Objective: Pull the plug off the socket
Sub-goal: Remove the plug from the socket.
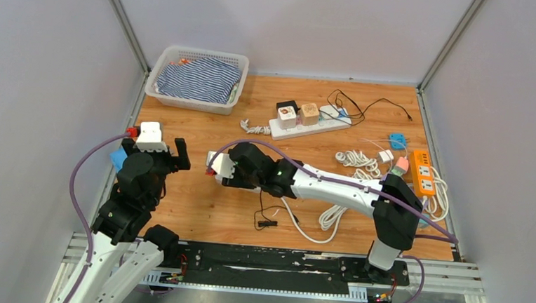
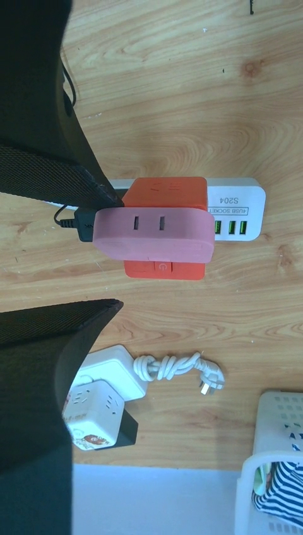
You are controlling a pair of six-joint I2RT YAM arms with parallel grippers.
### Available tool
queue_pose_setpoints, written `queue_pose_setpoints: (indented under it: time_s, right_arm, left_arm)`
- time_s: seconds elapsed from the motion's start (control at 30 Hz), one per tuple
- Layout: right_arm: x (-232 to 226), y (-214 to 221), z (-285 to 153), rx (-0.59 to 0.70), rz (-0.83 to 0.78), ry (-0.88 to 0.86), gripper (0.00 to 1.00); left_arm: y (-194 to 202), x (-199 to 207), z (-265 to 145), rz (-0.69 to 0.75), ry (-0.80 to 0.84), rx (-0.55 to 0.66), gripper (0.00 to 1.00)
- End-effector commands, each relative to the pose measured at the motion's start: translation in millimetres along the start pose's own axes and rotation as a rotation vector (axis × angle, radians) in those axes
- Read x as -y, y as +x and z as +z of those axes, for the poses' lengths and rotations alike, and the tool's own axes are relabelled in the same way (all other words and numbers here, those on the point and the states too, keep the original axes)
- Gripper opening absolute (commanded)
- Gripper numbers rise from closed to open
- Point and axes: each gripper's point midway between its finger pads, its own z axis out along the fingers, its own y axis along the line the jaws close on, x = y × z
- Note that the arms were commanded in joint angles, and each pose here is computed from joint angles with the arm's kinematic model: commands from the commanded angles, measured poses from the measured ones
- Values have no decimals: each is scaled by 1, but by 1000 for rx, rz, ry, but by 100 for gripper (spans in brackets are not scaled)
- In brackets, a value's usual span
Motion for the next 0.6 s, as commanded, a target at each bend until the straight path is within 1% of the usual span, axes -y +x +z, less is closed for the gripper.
queue_pose_setpoints:
  time_s: [0.0, 0.2, 0.43, 0.57]
  right_arm:
    - [-7, 11, 3, -18, 67, -61, 55]
    - [-7, 19, 9, -18, 105, -94, 50]
    - [-10, 18, 11, -1, 117, -112, 50]
    - [-19, 12, 12, 30, 133, -162, 50]
  left_arm:
    - [0, 1, 3, 5, 4, 10, 100]
    - [1, 4, 4, 9, 20, 7, 100]
    - [4, 12, 6, 18, 55, -11, 100]
    - [4, 14, 7, 20, 69, -14, 100]
